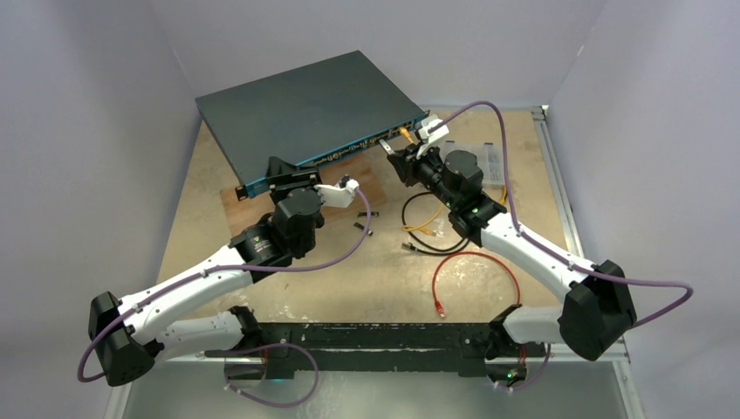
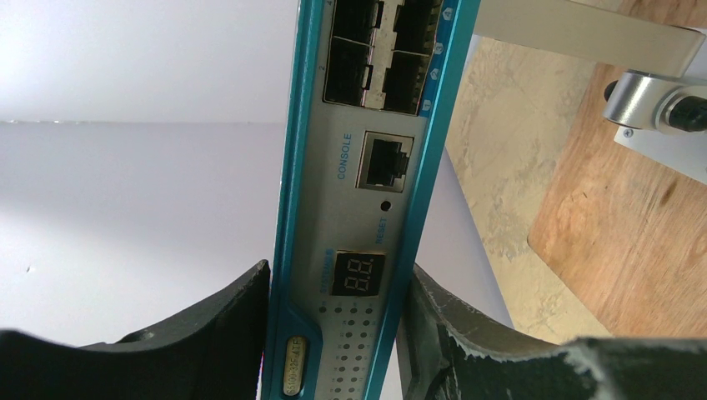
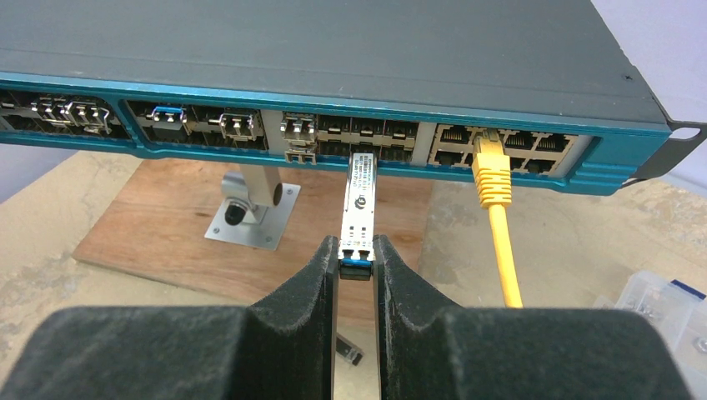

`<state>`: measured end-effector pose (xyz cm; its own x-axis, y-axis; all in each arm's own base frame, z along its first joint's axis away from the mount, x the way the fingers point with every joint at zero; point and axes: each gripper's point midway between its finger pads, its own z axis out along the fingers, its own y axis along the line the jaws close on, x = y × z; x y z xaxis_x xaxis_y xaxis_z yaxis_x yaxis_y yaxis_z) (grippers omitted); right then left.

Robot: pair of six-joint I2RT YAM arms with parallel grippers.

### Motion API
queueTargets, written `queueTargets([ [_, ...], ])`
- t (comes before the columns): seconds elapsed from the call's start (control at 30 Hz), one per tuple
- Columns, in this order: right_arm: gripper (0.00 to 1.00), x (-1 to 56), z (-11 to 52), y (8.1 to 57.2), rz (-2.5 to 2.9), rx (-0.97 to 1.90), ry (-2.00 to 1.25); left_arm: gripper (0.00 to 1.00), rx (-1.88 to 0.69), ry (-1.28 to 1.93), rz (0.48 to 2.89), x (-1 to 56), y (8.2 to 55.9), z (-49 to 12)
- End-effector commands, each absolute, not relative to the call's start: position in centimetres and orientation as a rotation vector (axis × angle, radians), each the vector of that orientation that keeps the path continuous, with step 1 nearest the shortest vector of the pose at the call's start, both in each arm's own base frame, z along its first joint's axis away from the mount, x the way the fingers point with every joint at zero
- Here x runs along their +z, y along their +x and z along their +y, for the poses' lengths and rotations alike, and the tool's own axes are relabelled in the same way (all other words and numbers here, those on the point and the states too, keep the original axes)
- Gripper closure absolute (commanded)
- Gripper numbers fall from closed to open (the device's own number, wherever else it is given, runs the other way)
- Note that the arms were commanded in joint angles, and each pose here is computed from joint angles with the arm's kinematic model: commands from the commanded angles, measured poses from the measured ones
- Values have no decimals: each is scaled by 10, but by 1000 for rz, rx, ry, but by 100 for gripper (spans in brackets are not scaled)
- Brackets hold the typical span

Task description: Insert the plug into the switch port

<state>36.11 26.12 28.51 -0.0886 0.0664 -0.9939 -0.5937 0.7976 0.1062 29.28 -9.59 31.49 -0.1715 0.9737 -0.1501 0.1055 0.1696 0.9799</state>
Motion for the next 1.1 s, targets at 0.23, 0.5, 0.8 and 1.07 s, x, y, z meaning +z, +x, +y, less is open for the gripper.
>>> queueTargets([
  [0.23,100,326,257,365,1465,596,-387,100,1085,995,1520,315,290,-91],
  [0.5,100,329,256,364,1462,592,-382,100,1082,997,1519,315,289,-91],
  [0.8,100,338,258,359,1443,620,-395,100,1082,1000,1520,315,290,-91],
  [1.07,100,337,256,359,1443,611,-385,100,1080,1001,1520,314,290,-92],
])
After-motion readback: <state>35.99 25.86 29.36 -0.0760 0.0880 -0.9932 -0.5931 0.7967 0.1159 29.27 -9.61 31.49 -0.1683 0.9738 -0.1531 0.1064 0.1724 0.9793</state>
